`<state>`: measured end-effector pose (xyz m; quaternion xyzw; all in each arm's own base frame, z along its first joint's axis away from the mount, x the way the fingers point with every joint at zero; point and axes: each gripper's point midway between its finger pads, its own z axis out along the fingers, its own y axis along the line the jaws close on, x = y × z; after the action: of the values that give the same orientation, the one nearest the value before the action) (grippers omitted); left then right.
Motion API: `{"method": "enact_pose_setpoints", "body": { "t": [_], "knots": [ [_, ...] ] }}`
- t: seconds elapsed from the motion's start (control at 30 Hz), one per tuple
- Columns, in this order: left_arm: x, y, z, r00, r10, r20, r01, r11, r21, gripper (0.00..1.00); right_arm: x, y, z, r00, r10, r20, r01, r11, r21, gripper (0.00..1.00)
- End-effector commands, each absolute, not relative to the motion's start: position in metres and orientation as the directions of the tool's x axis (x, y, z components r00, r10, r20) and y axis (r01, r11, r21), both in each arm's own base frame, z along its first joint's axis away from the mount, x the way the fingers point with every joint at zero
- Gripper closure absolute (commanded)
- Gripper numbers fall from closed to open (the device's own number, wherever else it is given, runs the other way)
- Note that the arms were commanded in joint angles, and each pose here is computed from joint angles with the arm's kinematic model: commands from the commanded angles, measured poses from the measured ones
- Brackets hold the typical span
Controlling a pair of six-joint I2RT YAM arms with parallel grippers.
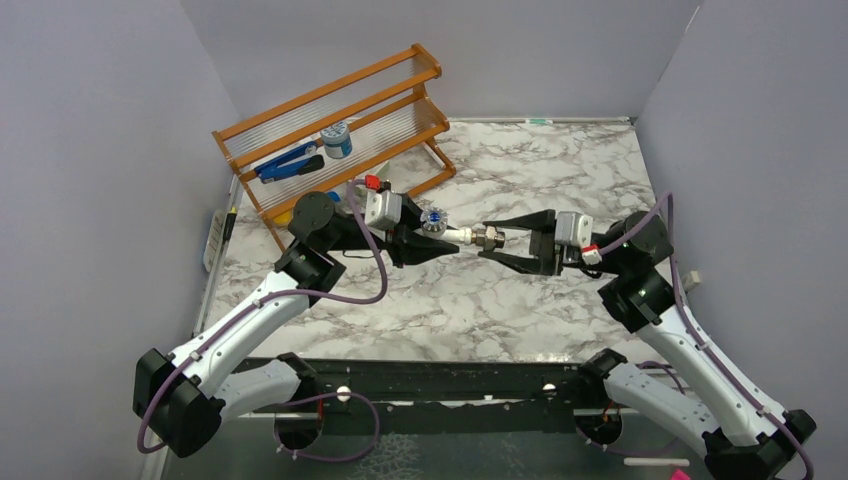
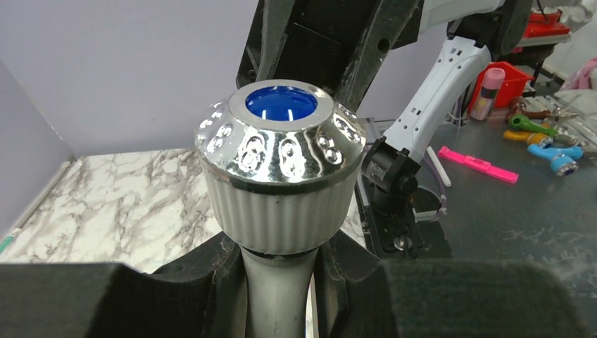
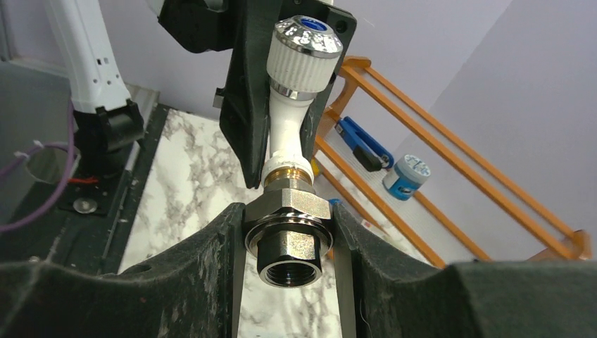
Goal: Install the water faucets
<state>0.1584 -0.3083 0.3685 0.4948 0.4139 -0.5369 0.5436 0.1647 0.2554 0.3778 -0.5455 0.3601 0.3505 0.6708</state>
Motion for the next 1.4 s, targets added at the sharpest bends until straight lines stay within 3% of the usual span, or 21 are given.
{"method": "enact_pose_setpoints", "body": {
  "t": [0.0, 0.17, 0.47, 0.73, 0.97, 1.07, 1.2, 1.37],
  "knots": [
    [0.141, -0.304, 0.398, 0.29, -0.256, -0.922, 0.94, -0.102, 0.324, 1.0, 0.174, 0.257, 0.38, 0.303, 0.113, -0.946, -0.938, 0.212, -0.275, 0.93],
    [0.141, -0.304, 0.399, 0.42, -0.272, -0.866, 0.884, -0.092, 0.458, 1.0, 0.169, 0.26, 0.38, 0.121, 0.131, -0.984, -0.979, 0.182, -0.096, 0.99],
    [0.143, -0.304, 0.396, 0.665, -0.297, -0.685, 0.707, -0.045, 0.706, 1.0, 0.17, 0.26, 0.385, -0.169, 0.199, -0.965, -0.955, 0.207, 0.21, 0.99],
    [0.158, -0.302, 0.402, 0.819, -0.259, -0.513, 0.546, 0.072, 0.835, 1.0, 0.194, 0.254, 0.356, -0.557, 0.347, -0.754, -0.689, 0.314, 0.653, 0.99],
    [0.162, -0.301, 0.4, 0.862, -0.241, -0.447, 0.479, 0.098, 0.872, 1.0, 0.201, 0.244, 0.349, -0.62, 0.455, -0.639, -0.551, 0.327, 0.768, 0.98],
    [0.161, -0.3, 0.399, 0.857, -0.238, -0.456, 0.488, 0.099, 0.867, 1.0, 0.203, 0.241, 0.352, -0.597, 0.471, -0.649, -0.555, 0.342, 0.758, 0.83],
    [0.161, -0.297, 0.396, 0.85, -0.227, -0.476, 0.508, 0.107, 0.855, 1.0, 0.205, 0.24, 0.361, -0.545, 0.486, -0.683, -0.602, 0.339, 0.723, 0.56],
    [0.161, -0.293, 0.391, 0.847, -0.206, -0.491, 0.52, 0.127, 0.844, 1.0, 0.205, 0.234, 0.38, -0.481, 0.535, -0.694, -0.641, 0.326, 0.695, 0.07]
  ]
}}
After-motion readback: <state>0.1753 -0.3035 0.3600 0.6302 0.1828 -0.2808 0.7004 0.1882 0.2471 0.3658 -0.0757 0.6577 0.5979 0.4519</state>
